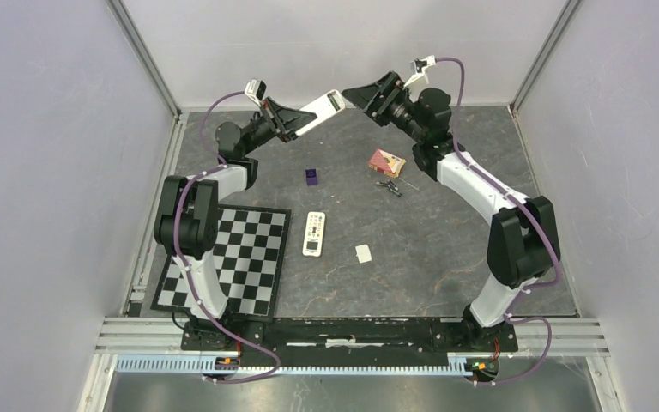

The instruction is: Load the batteries into the remote control

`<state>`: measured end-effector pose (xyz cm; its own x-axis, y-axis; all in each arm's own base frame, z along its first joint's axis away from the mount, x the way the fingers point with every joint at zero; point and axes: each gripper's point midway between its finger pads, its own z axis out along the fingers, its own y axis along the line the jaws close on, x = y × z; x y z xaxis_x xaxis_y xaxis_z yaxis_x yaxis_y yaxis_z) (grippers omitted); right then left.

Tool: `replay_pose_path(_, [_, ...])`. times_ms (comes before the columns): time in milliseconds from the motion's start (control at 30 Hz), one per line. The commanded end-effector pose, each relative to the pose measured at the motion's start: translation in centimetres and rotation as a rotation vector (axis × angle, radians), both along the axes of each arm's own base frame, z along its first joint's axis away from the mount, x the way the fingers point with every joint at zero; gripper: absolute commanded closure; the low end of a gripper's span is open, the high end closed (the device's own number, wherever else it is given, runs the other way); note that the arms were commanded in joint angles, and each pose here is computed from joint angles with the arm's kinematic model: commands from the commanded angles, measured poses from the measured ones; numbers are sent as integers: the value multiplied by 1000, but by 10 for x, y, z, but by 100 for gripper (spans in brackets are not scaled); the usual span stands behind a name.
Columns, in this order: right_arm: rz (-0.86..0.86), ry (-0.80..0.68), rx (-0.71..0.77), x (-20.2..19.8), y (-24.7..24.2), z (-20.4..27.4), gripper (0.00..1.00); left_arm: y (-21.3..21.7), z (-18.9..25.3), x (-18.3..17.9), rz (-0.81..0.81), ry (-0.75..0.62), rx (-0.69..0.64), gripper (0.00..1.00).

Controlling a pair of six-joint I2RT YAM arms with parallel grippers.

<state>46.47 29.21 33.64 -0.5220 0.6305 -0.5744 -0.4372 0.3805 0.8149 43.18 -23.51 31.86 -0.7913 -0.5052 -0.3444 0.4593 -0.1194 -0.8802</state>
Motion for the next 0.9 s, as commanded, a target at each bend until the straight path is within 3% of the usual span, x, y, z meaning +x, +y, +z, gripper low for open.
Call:
replay_pose_path(0, [63,-134,6,-23,-1,40,17,1,26,-29,-45,-104,-14,98])
replay_pose_path(167, [126,-246,-65,-44,1,51,15,0,24,-48,-60,-129,18,98])
replay_pose_path(500, [183,-325,-202,-96,2,20,11,-15,29,-95,-90,-191,104,98])
replay_pose_path(667, [225,-371,-188,-123,11,34,10,-36,16,-110,-101,-201,215,98])
replay_pose_path(867, [196,-390,-181,-134,1,42,13,-40,24,-121,-120,-227,184,98])
